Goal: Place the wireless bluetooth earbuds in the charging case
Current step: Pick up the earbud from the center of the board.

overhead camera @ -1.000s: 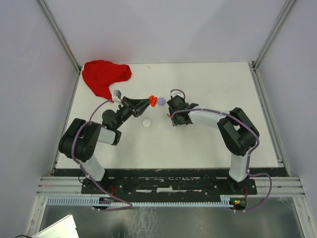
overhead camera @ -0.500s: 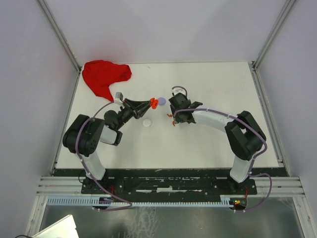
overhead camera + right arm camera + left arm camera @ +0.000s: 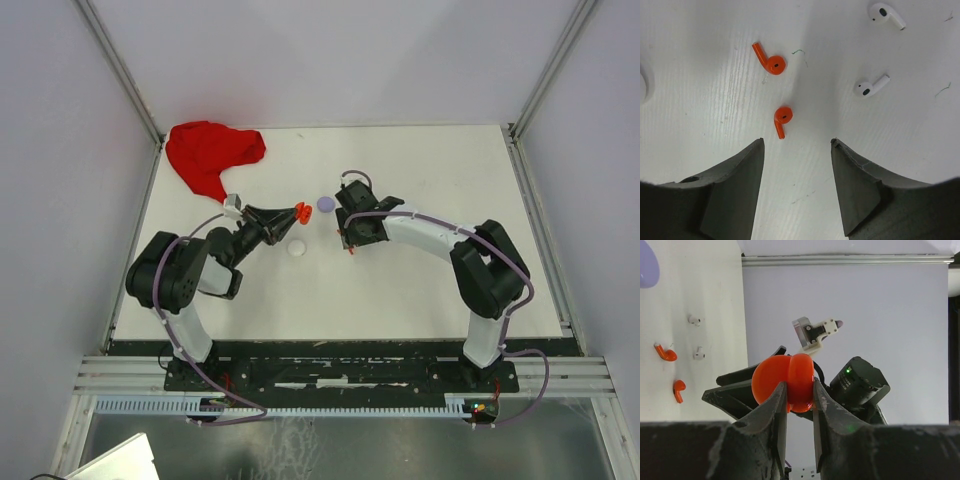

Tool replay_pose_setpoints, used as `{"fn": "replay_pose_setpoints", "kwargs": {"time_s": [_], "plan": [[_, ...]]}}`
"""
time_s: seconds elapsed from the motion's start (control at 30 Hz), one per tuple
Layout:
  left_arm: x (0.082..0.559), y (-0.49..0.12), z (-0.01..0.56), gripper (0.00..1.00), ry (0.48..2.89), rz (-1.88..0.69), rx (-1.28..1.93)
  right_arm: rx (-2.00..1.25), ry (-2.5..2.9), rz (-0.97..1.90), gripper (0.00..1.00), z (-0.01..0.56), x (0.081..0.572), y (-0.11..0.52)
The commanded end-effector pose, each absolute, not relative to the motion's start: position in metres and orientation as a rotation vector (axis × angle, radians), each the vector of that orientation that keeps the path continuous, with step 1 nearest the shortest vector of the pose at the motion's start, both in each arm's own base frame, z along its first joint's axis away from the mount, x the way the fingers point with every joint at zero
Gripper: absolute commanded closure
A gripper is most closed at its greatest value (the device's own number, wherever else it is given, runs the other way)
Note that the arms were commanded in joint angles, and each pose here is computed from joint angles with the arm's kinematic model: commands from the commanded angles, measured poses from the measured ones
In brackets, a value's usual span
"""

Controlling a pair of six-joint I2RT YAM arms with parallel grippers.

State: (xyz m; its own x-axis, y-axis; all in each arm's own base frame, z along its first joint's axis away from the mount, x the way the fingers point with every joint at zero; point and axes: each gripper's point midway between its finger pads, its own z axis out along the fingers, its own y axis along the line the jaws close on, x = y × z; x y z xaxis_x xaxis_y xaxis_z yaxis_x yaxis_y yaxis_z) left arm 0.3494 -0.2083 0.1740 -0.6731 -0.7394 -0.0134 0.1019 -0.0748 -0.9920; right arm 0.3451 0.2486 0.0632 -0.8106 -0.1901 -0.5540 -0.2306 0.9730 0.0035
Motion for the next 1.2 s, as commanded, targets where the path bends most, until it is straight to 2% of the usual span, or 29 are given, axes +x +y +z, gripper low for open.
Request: {"fn": "replay_pose_setpoints", "kwargs": {"time_s": [0.0,0.8,1.17], "plan": [[0.344,-0.197,0.207,0.97,1.466,-1.836,-0.589,-0.281,2.574,0.113,0.36,0.059,0.346,0.261],[0.346,-0.182,0.204,0.97,1.448,-1.848,-0.607,-0.291,2.63,0.077,0.42,0.024,0.356,0.276],[0.346,-0.178,0.202,0.97,1.452,-1.841,-0.614,-0.278,2.643,0.077,0.53,0.021,0.355,0.275]]}}
